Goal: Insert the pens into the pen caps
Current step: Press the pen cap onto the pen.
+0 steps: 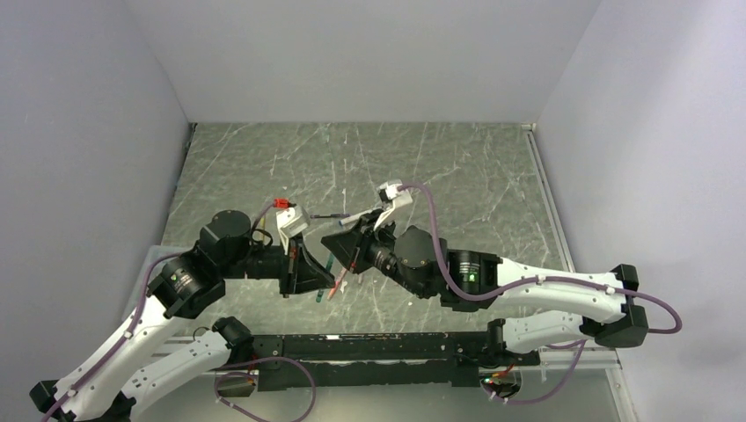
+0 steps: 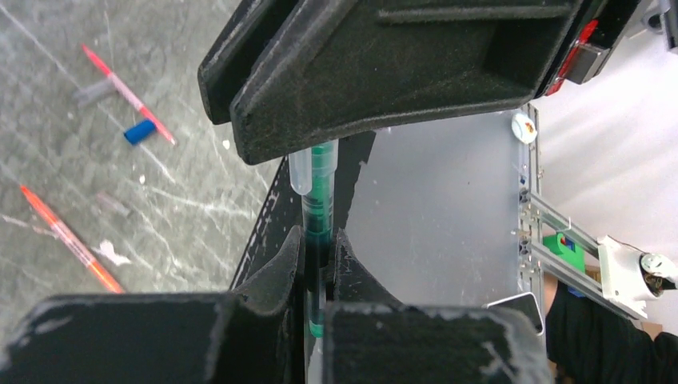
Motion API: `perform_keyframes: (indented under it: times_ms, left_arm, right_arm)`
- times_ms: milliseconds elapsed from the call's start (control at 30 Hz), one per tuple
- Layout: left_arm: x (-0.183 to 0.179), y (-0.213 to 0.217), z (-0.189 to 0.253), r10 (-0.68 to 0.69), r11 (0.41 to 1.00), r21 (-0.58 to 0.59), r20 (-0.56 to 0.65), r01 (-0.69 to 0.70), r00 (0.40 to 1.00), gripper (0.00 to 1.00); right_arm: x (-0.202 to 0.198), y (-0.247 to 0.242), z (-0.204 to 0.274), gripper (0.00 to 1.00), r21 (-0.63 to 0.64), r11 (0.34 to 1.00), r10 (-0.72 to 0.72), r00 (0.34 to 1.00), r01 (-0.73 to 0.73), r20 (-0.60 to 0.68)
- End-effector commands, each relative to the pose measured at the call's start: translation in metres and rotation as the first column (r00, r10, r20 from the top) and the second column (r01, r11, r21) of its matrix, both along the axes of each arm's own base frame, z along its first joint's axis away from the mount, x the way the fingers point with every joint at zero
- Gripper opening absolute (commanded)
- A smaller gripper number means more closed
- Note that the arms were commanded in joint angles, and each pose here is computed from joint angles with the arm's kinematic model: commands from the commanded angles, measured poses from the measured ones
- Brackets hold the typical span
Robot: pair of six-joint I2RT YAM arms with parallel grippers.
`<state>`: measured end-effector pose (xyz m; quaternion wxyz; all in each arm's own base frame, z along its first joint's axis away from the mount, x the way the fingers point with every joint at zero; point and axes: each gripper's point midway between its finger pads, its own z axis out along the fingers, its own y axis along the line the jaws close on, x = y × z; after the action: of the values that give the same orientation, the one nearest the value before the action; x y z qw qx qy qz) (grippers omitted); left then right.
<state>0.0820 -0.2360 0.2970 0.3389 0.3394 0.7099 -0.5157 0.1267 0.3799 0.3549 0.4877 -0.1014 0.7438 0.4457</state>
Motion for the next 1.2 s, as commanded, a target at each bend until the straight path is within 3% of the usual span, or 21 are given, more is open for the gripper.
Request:
perform_keyframes:
  times_ms: [0, 233, 1167]
  left_arm:
    - [0.027, -0.003, 0.073, 0.117, 0.982, -0.176, 0.246, -0.074, 0.962, 0.0]
    - [0.038, -0.004, 0.076, 0.165, 0.976, -0.178, 0.245, -0.123, 0.955, 0.0]
    - [0.101, -0.018, 0.126, 0.212, 0.948, -0.292, 0.288, -0.124, 0.934, 0.0]
  right_arm:
    - [-0.066, 0.02, -0.105, 0.0, -0.178, 0.945, 0.235, 0.947, -0.276, -0.219]
    - [-0.088, 0.021, -0.137, 0.0, -0.183, 0.932, 0.256, 0.924, -0.314, -0.283]
    - [-0.11, 0.019, -0.143, 0.0, -0.121, 0.935, 0.287, 0.912, -0.333, -0.292]
